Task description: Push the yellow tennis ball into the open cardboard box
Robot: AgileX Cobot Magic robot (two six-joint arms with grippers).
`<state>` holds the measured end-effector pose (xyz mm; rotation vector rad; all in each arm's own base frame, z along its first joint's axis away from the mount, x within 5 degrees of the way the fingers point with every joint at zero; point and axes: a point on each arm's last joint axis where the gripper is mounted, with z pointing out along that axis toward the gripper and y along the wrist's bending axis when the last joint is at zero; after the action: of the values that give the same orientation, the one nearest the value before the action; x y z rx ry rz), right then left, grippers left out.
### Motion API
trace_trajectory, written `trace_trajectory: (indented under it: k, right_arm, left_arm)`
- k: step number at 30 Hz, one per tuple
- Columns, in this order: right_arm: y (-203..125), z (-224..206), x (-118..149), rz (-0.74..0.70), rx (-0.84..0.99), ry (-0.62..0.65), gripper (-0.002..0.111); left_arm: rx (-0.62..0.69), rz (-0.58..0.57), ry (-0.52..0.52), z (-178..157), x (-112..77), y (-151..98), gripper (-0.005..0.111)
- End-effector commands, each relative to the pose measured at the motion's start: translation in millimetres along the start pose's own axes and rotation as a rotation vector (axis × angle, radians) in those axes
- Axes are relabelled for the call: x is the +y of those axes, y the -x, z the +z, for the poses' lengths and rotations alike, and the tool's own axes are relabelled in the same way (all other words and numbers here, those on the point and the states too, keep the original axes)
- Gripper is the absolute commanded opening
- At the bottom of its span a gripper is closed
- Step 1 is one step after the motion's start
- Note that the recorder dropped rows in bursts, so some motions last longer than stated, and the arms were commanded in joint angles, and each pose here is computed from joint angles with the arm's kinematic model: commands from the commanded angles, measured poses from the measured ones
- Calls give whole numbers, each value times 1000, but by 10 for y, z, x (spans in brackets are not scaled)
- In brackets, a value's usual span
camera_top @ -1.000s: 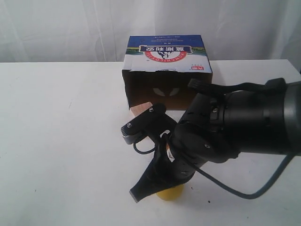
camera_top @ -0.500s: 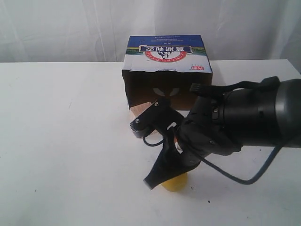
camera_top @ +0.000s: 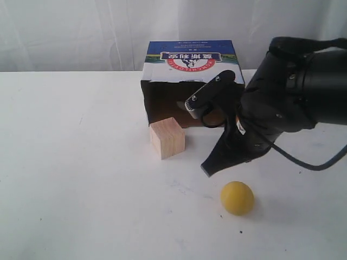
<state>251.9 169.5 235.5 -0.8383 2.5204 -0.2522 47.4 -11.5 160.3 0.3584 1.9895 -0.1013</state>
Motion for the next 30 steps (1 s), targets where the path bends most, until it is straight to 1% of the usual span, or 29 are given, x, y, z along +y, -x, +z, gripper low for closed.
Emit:
trace_trajectory:
  k: [1, 8, 12, 15, 19, 25, 30]
  right_arm:
    - [-216, 65, 14, 6, 122, -11, 0]
    - [-429, 223, 71, 4, 163, 21, 0]
    - [-564, 414, -8, 46, 210, 12, 0]
    - [-628, 547, -93, 34, 246, -24, 0]
    - [-578, 441, -225, 38, 211, -99, 0]
    - [-537, 148, -344, 81, 121, -118, 0]
    - [-571, 236, -433, 104, 157, -135, 0]
  left_arm:
    - [19, 5, -5, 3, -4, -30, 0]
    - [19, 5, -5, 3, -4, -30, 0]
    - [19, 5, -5, 3, -4, -30, 0]
    - [19, 5, -5, 3, -4, -30, 0]
    - [19, 5, -5, 3, -4, -30, 0]
    - [19, 5, -5, 3, -4, -30, 0]
    - [19, 5, -5, 3, -4, -30, 0]
